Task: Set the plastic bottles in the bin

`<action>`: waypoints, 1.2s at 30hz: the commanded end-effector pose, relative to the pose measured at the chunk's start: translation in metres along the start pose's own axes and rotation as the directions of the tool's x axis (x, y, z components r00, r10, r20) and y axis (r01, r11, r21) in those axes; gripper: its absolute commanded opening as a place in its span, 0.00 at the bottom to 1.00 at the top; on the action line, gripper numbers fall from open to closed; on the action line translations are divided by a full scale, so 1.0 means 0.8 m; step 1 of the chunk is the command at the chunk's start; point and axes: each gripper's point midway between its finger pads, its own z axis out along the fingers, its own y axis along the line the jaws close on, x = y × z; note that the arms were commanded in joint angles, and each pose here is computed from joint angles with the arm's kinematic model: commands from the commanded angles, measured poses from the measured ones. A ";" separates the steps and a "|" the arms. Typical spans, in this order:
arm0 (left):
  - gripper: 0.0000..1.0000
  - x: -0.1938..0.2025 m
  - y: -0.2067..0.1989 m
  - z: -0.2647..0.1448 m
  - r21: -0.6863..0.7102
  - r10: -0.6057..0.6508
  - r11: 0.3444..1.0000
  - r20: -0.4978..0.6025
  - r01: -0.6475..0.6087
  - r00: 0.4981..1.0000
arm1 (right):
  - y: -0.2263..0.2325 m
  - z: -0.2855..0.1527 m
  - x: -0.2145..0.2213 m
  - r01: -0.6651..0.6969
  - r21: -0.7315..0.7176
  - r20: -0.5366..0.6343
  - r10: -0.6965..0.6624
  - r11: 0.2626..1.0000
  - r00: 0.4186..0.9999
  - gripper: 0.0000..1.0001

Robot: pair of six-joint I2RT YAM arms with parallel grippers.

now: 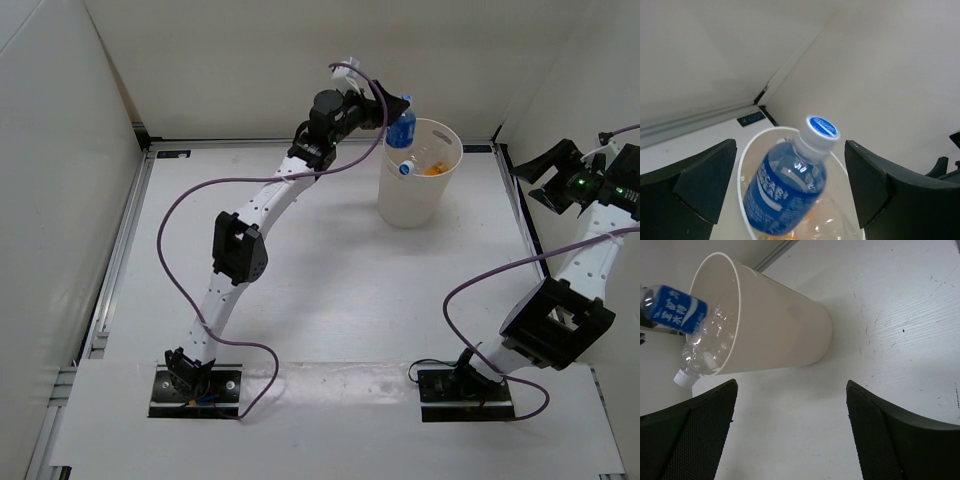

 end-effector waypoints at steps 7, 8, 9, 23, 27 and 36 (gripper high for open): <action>1.00 -0.033 -0.046 -0.028 0.045 0.215 0.976 -0.032 -0.214 0.976 | 0.008 0.002 -0.011 0.012 -0.019 0.022 -0.012 1.000 1.000 0.90; 1.00 -0.041 -0.054 -0.032 0.050 0.227 0.973 -0.024 -0.226 0.973 | 0.008 0.004 -0.011 0.019 -0.022 0.019 -0.018 1.000 1.000 0.90; 1.00 -0.041 -0.050 -0.033 0.042 0.257 0.966 -0.027 -0.256 0.966 | 0.010 0.004 -0.012 0.019 -0.023 0.020 -0.018 1.000 1.000 0.90; 1.00 -0.204 -0.009 -0.181 -0.294 0.538 0.798 -0.044 -0.526 0.842 | 0.005 0.016 -0.009 0.121 0.090 0.000 -0.122 0.988 0.993 0.90; 1.00 -0.179 0.067 -0.265 -0.462 0.537 0.674 -0.230 -0.576 0.812 | 0.000 0.018 -0.006 0.208 0.137 -0.024 -0.207 0.969 0.978 0.90; 1.00 -0.172 0.177 -0.488 -0.808 0.387 0.334 -0.353 -0.486 0.852 | 0.024 0.032 0.018 0.398 0.164 -0.070 -0.391 0.903 0.918 0.90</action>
